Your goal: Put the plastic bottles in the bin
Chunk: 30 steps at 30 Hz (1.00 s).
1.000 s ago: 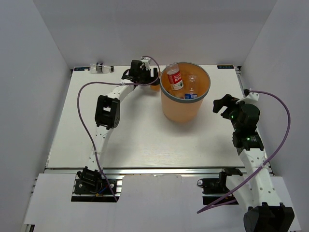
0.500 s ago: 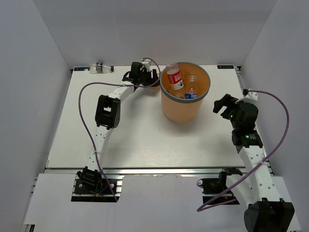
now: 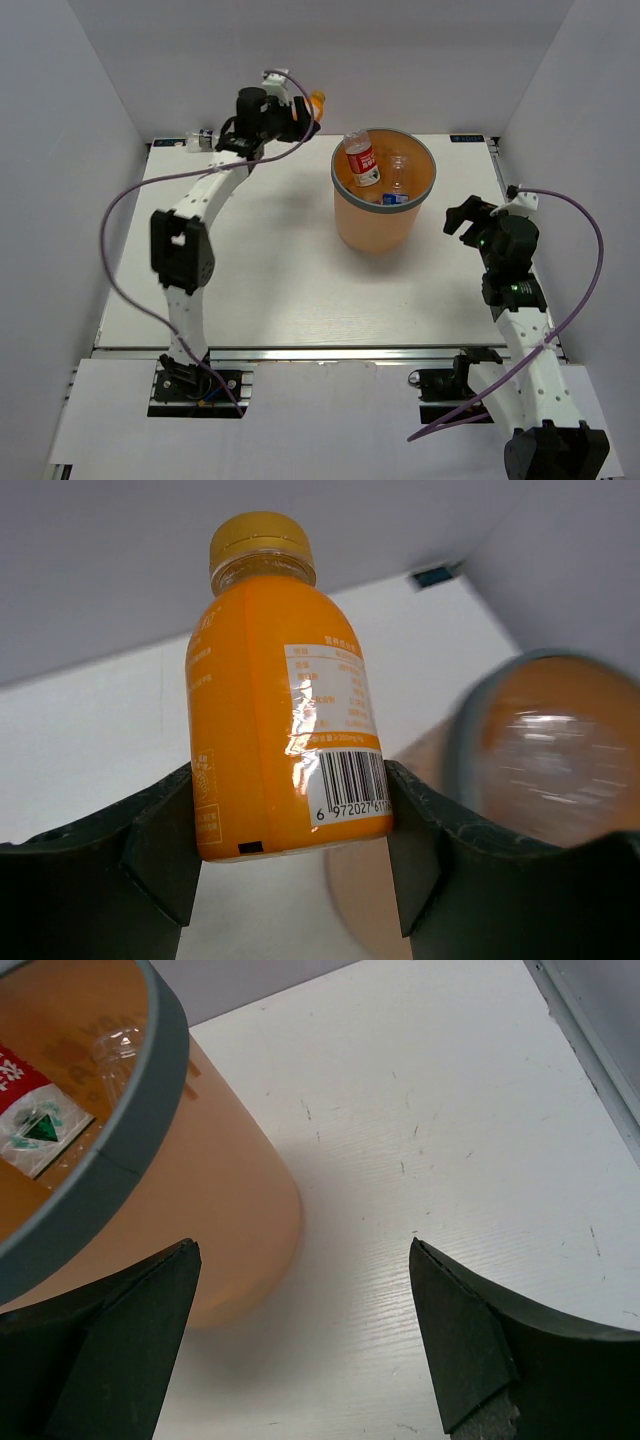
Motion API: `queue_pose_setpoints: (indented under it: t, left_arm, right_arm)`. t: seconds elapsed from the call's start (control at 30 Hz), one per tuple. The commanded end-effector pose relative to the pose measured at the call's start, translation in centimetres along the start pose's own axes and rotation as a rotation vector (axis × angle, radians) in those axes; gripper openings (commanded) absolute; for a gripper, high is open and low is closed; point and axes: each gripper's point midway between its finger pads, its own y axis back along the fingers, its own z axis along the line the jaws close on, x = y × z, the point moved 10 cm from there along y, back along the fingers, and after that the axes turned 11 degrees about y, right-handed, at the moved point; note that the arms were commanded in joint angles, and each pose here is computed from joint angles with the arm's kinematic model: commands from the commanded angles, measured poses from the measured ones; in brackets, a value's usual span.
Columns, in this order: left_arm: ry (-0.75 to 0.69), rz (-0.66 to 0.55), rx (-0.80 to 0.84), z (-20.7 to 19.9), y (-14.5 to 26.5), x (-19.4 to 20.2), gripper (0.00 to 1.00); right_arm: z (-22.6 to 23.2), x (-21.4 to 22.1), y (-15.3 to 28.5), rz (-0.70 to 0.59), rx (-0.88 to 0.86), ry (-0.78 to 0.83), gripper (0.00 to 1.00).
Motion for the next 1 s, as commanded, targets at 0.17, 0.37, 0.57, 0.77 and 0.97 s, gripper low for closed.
queue_pose_setpoints:
  t: [0.17, 0.37, 0.57, 0.77, 0.97]
  left_arm:
    - [-0.21, -0.12, 0.408, -12.1, 9.2, -2.0, 0.41]
    - [-0.274, 0.023, 0.458, -16.4, 9.9, 0.8, 0.56]
    - [-0.268, 0.043, 0.35, -15.9, 10.1, 0.5, 0.98]
    - [-0.205, -0.113, -0.014, -13.5, 9.9, -2.0, 0.98]
    - [0.115, -0.286, -0.349, -3.3, 10.2, -6.4, 0.98]
  right_arm:
    - [-0.1, -1.6, 1.1, -0.085, 0.021, 0.006, 0.89]
    - [-0.1, -1.7, 1.0, -0.079, 0.022, 0.008, 0.89]
    - [-0.1, -1.6, 1.1, -0.08, 0.017, 0.011, 0.89]
    - [-0.1, -1.6, 0.9, -0.073, 0.015, 0.011, 0.89]
    - [-0.3, -1.5, 0.9, -0.082, 0.041, -0.001, 0.89]
